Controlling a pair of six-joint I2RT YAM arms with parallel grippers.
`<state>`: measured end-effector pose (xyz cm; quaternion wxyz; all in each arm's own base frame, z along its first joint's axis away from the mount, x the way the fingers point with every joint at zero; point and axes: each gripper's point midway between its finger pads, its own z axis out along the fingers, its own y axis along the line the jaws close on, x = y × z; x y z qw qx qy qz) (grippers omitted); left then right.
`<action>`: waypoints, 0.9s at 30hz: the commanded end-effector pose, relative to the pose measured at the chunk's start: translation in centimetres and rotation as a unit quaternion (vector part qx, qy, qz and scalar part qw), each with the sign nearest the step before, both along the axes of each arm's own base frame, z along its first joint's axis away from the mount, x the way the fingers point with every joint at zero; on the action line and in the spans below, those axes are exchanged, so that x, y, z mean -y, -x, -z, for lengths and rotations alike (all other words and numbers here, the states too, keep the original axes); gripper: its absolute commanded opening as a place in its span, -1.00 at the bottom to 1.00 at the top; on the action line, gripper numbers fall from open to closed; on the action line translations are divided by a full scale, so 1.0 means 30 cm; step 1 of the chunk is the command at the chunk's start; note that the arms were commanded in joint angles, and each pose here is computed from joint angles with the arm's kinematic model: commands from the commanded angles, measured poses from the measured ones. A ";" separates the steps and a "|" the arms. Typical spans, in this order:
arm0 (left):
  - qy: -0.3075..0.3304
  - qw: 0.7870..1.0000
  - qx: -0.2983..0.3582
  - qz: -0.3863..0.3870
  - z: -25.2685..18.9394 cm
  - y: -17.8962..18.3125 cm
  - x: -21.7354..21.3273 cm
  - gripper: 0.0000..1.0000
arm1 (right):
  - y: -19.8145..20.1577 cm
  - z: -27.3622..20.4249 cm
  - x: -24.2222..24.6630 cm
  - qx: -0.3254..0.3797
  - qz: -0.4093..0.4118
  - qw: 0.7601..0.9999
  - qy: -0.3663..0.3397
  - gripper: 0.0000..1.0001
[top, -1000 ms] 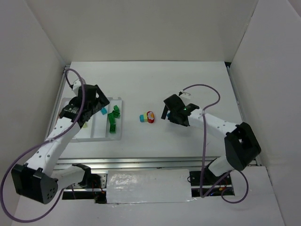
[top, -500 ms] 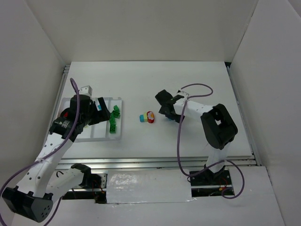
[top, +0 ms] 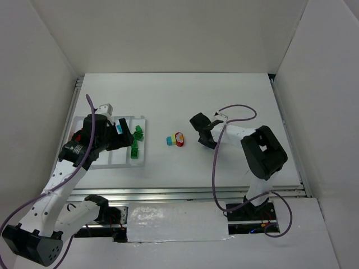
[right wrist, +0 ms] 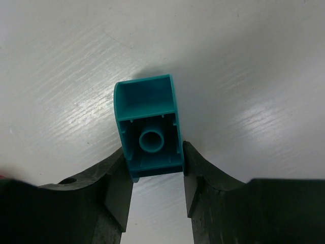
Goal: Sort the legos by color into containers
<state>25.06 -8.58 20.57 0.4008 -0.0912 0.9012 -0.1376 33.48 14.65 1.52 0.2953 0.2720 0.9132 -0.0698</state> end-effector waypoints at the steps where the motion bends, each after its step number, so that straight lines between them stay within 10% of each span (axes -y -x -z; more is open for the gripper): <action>1: -0.001 1.000 0.019 0.015 -0.021 -0.009 0.009 0.99 | -0.032 -0.041 -0.021 0.041 -0.034 0.998 -0.019 -0.31; 8: 0.001 1.000 0.016 0.017 -0.017 -0.014 0.016 0.99 | -0.011 -0.061 -0.058 0.050 -0.127 0.990 -0.032 -0.73; 13: 0.057 0.996 0.016 0.071 -0.031 -0.009 0.108 0.99 | 0.080 -0.202 -0.259 0.124 -0.323 0.935 -0.076 -1.00; 16: 0.145 0.974 0.013 0.172 -0.060 0.029 0.252 0.99 | 0.268 -0.359 -0.458 0.176 -0.505 0.827 -0.172 -1.00; 19: 0.232 0.932 0.023 0.279 -0.113 0.087 0.379 0.99 | 0.542 -0.580 -0.581 0.212 -0.657 0.650 -0.317 -1.00; 23: 0.307 0.868 0.025 0.390 -0.152 0.191 0.479 0.99 | 0.735 -0.715 -0.598 0.199 -0.727 0.520 -0.401 -1.00; 27: 0.328 0.822 0.058 0.463 -0.217 0.282 0.539 0.99 | 0.803 -0.810 -0.606 0.194 -0.748 0.467 -0.431 -1.00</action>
